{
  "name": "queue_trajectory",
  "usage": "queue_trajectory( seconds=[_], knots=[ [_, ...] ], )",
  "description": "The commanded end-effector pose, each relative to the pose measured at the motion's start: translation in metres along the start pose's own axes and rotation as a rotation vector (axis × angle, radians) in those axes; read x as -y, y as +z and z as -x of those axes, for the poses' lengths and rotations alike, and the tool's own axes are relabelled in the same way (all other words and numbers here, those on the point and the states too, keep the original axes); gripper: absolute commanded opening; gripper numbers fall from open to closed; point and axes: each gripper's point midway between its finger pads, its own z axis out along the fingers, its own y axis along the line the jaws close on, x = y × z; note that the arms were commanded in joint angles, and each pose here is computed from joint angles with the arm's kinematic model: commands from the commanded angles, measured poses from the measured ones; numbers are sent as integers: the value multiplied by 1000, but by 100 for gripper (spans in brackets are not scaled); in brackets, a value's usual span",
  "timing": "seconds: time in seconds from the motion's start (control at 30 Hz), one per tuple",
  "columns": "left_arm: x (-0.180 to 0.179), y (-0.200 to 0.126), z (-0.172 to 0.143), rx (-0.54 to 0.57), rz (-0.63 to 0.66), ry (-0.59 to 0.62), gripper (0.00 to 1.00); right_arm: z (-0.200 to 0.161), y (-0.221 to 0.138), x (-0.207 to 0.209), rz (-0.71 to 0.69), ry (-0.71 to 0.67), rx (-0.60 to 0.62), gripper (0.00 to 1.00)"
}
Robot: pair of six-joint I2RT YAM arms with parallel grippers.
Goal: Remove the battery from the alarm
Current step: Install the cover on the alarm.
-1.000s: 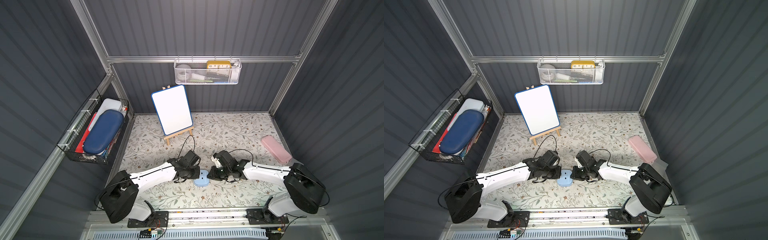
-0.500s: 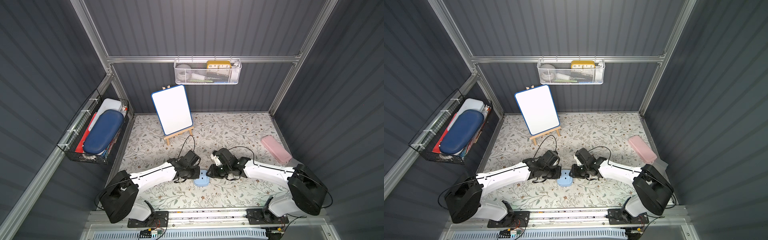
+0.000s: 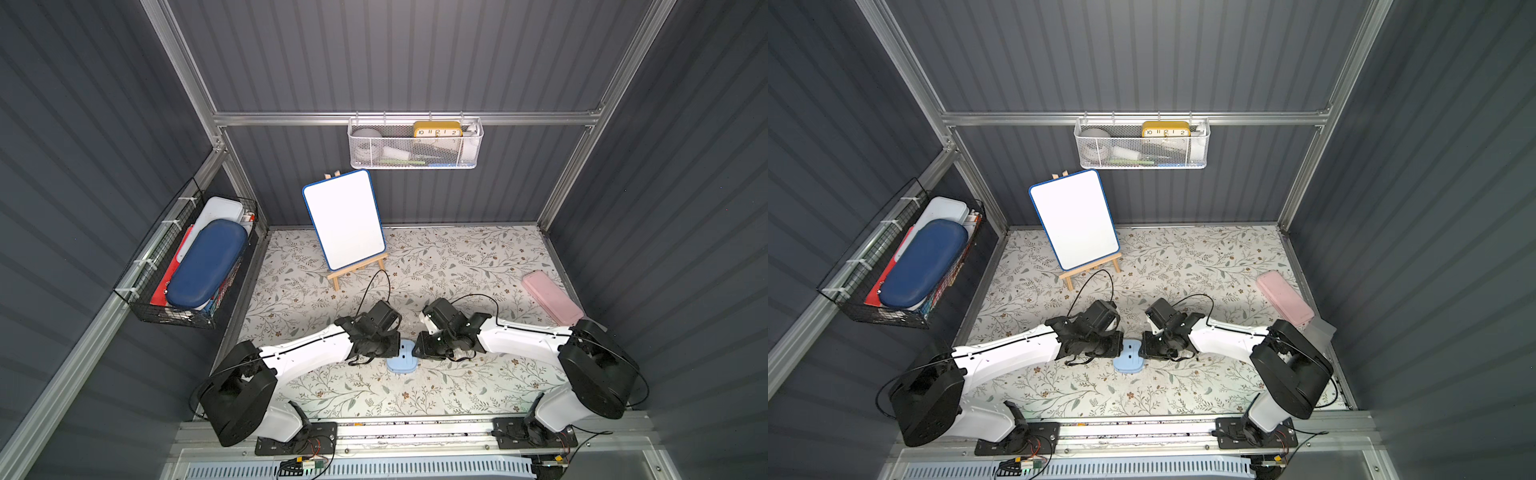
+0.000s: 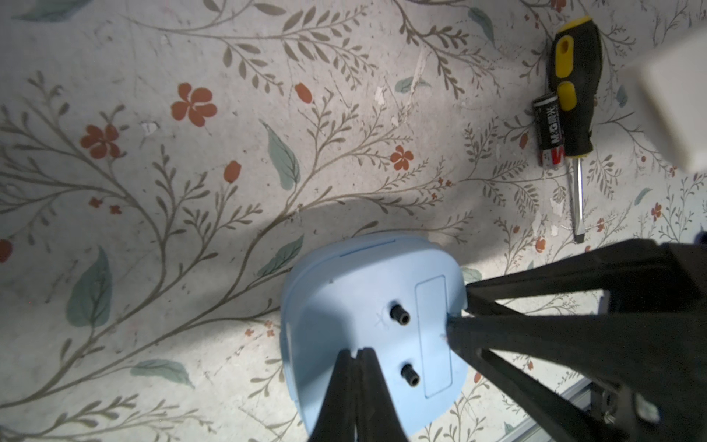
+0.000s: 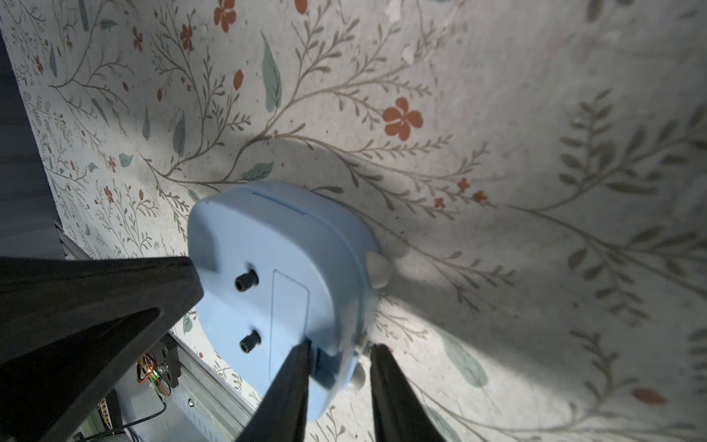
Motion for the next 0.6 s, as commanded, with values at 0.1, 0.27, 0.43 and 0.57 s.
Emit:
queue_trajectory(
  seconds=[0.1, 0.27, 0.43, 0.57],
  knots=[
    [0, -7, 3, 15, 16, 10, 6, 2, -11, -2, -25, -11, 20, 32],
    [1, -33, 15, 93, 31, -61, 9, 20, -37, -13, -52, -65, 102, 34],
    [-6, -41, 8, 103, 31, -106, 19, 23, -36, -16, -63, -97, 88, 40],
    [-17, -33, -5, 77, 41, -152, 21, 19, -35, -11, -129, -122, 43, 51]
  ],
)
